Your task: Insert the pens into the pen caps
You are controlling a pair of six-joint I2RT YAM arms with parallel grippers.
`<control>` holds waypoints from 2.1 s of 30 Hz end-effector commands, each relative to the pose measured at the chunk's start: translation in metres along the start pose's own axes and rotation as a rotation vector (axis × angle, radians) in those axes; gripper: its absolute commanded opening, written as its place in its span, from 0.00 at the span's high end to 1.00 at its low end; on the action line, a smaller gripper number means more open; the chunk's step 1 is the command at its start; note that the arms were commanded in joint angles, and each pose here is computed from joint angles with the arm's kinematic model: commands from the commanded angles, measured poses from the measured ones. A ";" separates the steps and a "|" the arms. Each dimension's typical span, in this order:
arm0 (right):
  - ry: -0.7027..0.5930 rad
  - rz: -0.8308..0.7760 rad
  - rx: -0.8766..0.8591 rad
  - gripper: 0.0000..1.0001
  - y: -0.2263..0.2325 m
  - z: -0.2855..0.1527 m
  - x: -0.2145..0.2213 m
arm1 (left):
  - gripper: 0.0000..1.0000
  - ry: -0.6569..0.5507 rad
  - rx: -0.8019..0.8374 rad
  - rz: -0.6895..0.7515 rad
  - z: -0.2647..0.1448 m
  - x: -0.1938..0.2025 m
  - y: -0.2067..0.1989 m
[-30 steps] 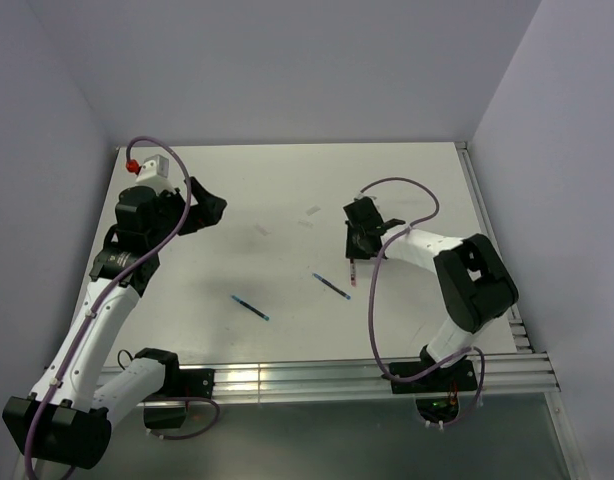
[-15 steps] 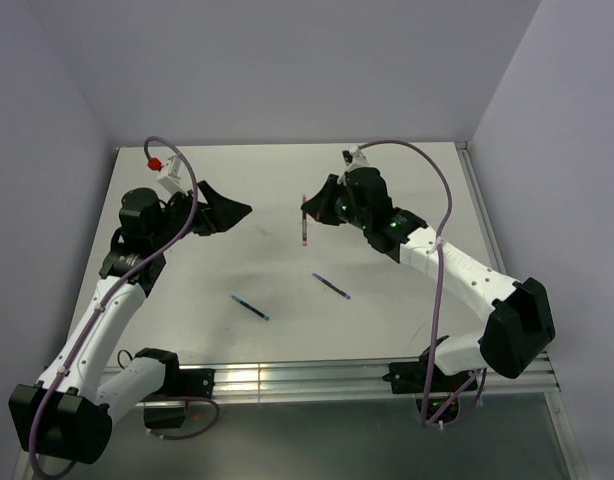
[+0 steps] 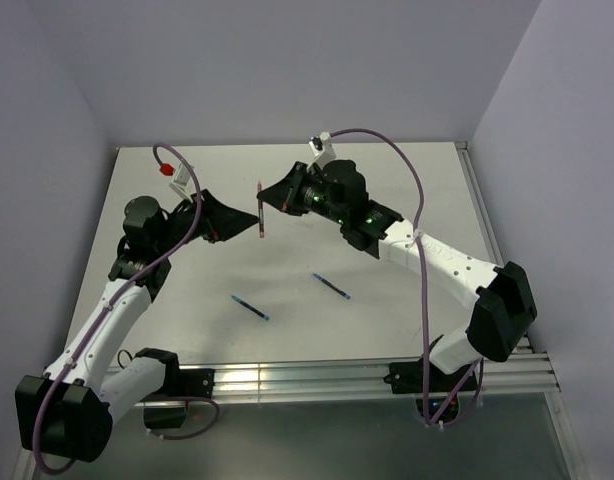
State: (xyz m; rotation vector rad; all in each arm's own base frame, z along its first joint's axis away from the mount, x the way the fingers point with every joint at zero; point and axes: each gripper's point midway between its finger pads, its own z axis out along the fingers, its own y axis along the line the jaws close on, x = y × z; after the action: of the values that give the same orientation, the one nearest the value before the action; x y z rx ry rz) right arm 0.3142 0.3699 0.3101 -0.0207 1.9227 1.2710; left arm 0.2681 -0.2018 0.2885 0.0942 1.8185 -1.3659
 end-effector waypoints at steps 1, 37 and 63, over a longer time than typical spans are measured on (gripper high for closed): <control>-0.055 0.011 -0.151 1.00 0.052 0.002 -0.010 | 0.14 -0.011 0.109 0.065 -0.003 -0.008 -0.025; -0.072 -0.008 -0.197 1.00 0.066 0.017 0.018 | 0.78 0.005 0.139 0.038 -0.002 -0.006 -0.025; -0.161 -0.101 -0.045 0.66 0.042 0.005 0.000 | 1.00 -0.015 -0.018 0.002 -0.004 -0.010 0.009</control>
State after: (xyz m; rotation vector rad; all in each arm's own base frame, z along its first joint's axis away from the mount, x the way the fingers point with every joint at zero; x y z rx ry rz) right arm 0.2896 0.4166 0.3146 -0.0758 1.8168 1.3002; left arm 0.2640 -0.2003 0.2841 0.1113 1.8293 -1.4367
